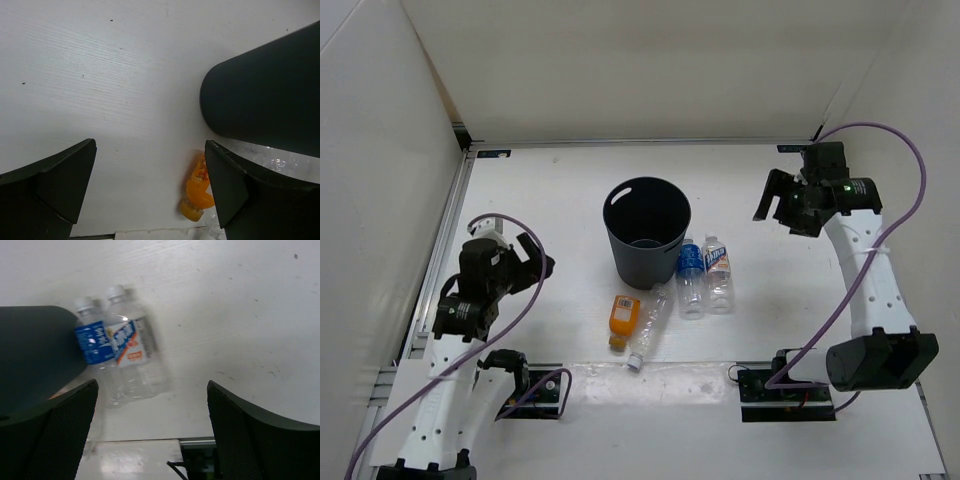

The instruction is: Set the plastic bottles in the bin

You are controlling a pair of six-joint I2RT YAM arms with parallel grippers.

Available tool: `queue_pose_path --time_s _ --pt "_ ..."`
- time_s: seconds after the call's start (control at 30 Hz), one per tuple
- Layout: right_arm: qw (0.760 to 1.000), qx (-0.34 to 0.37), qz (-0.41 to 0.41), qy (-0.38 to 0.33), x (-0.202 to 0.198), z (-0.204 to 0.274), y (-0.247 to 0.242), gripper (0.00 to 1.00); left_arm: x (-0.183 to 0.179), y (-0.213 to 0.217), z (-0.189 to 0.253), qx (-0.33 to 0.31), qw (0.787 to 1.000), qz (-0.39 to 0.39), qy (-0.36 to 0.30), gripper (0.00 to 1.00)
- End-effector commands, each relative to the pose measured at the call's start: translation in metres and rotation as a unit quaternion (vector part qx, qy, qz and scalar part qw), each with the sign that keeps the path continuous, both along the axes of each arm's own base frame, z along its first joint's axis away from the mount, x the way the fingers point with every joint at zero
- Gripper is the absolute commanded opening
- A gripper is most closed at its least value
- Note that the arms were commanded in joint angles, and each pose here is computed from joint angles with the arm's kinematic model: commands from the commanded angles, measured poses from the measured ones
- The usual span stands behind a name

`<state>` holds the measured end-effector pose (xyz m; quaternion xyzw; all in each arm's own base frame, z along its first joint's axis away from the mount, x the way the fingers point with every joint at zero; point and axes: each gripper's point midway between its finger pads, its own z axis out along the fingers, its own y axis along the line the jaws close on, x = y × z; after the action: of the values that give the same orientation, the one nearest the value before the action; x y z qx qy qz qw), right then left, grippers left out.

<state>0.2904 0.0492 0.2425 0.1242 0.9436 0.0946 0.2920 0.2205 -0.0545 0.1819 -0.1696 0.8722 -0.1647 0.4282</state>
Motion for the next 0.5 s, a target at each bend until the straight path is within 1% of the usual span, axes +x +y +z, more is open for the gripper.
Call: queue_pose_path --time_s 0.0,0.03,0.07,0.1,0.17,0.2,0.27,0.3,0.37,0.47 --pt "0.996 -0.061 0.009 0.068 -0.015 -0.028 -0.008 0.90 -0.009 -0.001 -0.001 0.011 1.000 -0.018 0.002 1.00" --pt "0.993 -0.098 0.002 0.072 -0.016 -0.032 -0.016 0.90 -0.009 -0.001 -0.002 0.008 1.000 -0.016 0.003 1.00" --pt "0.990 -0.123 0.021 0.072 -0.018 -0.035 -0.009 0.90 -0.010 -0.002 -0.002 0.004 1.000 -0.013 0.004 1.00" --pt "0.981 -0.181 0.015 0.060 -0.017 -0.033 -0.017 0.90 -0.010 -0.001 -0.004 0.005 1.000 -0.011 0.006 1.00" --pt "0.979 -0.192 0.023 0.063 -0.017 -0.040 -0.007 0.90 -0.011 0.000 -0.004 0.003 1.000 -0.006 0.007 1.00" --pt "0.984 -0.152 0.049 0.081 -0.019 -0.046 0.008 0.90 -0.012 0.002 -0.005 0.005 1.000 -0.001 0.010 1.00" --pt "0.987 -0.121 0.052 0.097 -0.015 -0.054 0.011 0.90 -0.012 0.003 -0.007 0.005 1.000 0.004 0.011 1.00" --pt "0.988 -0.091 0.057 0.110 -0.015 -0.059 0.016 0.90 -0.012 0.003 -0.007 0.005 1.000 0.005 0.011 1.00" --pt "0.990 -0.062 0.066 0.104 -0.010 -0.061 0.025 0.90 -0.013 0.004 -0.009 0.004 1.000 0.007 0.013 1.00" --pt "0.989 -0.032 0.075 0.122 -0.007 -0.070 0.033 0.90 -0.013 0.004 -0.010 0.004 1.000 0.009 0.012 1.00"
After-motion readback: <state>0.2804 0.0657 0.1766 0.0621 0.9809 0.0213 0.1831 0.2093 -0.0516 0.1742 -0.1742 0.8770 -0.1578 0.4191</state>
